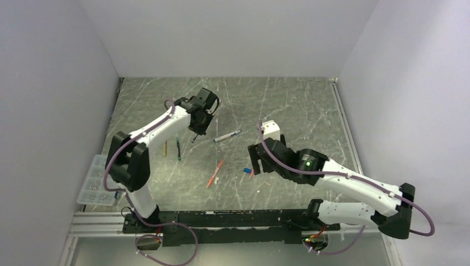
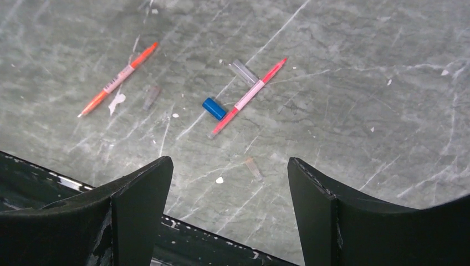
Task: Insert the pens into the pen caps
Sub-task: Pick up the pen from the center of the board, then insert the pen cap onto the pen.
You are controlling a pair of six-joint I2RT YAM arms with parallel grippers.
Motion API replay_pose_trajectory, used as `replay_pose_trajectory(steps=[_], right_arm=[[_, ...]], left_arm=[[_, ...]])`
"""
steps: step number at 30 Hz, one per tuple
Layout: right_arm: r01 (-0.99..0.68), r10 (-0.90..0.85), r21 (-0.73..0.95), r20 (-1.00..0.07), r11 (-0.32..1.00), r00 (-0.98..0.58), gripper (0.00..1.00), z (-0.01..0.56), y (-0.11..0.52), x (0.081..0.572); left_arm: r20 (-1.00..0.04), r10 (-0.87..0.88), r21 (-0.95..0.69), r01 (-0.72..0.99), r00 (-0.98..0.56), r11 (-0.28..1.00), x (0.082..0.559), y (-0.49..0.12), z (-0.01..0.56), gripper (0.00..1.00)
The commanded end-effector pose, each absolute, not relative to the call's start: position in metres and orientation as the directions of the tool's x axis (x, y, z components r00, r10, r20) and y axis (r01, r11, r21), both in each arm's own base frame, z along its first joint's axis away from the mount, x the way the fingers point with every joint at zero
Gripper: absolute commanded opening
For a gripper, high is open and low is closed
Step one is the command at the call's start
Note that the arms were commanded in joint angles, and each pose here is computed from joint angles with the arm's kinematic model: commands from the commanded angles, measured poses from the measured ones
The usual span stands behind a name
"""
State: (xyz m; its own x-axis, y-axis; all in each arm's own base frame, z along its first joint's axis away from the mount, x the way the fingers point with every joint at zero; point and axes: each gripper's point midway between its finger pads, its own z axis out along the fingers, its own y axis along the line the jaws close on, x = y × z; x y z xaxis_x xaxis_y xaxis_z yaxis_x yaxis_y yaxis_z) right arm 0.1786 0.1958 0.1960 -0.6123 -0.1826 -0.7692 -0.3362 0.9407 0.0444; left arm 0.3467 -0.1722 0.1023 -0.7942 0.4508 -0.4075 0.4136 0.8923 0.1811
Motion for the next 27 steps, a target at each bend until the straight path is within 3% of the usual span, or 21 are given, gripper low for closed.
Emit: replay_pose_trajectory(steps=[1, 6, 16, 21, 27], right_arm=[[-0.445, -0.264, 0.054, -0.740, 0.894, -0.619, 0.79, 0.191, 0.218, 0.185], [-0.498, -0.331, 0.061, -0.676, 0.865, -0.658, 0.77, 0.162, 0.228, 0.198], [-0.462, -0.346, 0.065, -0.573, 0.885, -0.743, 0.62, 0.121, 0.235, 0.239], [-0.315, -0.197, 0.132, -0.545, 0.940, -0.815, 0.57, 0.109, 0.246, 0.257], [-0.087, 0.045, 0.252, -0.474, 0.964, -0.880, 0.58, 0.083, 0.265, 0.263]], left_arm=[[-0.471, 0.399, 0.156, 0.370, -0.787, 0.916, 0.325, -0.167, 0.143, 0.00], [-0.548, 0.348, 0.076, 0.369, -0.761, 0.926, 0.299, -0.165, 0.173, 0.00], [-0.664, 0.279, -0.041, 0.406, -0.694, 0.913, 0.261, -0.162, 0.204, 0.00], [-0.718, 0.251, -0.073, 0.430, -0.649, 0.900, 0.252, -0.163, 0.215, 0.00], [-0.747, 0.235, -0.101, 0.456, -0.622, 0.884, 0.243, -0.164, 0.217, 0.00]])
